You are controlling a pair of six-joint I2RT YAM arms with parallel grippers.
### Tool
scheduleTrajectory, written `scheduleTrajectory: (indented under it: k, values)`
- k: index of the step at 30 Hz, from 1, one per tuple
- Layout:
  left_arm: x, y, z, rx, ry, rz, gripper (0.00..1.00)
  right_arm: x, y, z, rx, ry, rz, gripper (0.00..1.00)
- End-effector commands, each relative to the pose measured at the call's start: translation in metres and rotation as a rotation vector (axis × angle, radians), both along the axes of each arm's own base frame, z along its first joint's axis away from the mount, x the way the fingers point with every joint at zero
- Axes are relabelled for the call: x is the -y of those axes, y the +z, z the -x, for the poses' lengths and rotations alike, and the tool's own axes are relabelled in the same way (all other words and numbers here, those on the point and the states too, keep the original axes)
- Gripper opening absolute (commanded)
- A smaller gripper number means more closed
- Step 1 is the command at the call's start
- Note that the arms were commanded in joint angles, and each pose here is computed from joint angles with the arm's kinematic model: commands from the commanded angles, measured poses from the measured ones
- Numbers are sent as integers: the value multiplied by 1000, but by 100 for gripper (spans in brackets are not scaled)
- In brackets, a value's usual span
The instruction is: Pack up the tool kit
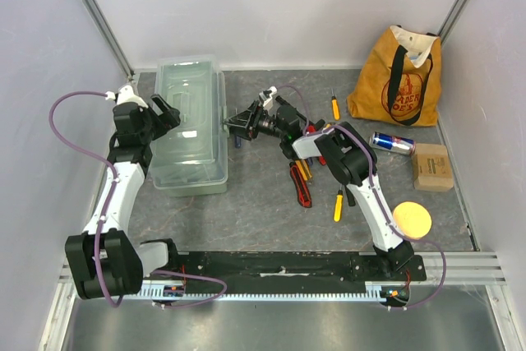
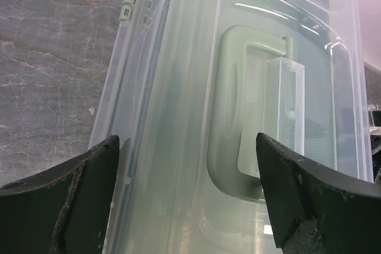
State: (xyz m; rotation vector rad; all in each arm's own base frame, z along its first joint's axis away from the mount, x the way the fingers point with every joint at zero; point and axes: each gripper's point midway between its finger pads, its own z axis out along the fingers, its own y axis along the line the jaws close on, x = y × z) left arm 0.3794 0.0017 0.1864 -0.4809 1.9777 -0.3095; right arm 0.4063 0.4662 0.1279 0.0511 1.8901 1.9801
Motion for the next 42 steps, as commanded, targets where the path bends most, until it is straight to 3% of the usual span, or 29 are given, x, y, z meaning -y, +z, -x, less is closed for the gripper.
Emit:
scheduleTrajectory:
  k: [1,3,5,11,38,39,40,42]
  values:
    - [158,-121,168,-779,-582,485,92,-84,47,136,177,377,-63,48]
    - [160,-122,170,-788,-585,489,91,-86,43,137,175,386,-54,25]
    - [161,-123,171,-791,-587,492,90,-86,41,135,169,382,-49,12]
    - [161,-126,172,-802,-573,493,87,-88,43,126,192,324,14,0]
    - [154,-130,172,-809,-524,458,82,-78,-4,99,73,192,263,0]
    - [154,-130,172,-808,-521,456,82,-76,-8,100,57,194,267,5]
    - [153,-129,171,-803,-520,455,83,-74,-12,100,40,192,264,17]
    - [153,-127,170,-794,-517,456,86,-69,-14,101,-13,186,234,59]
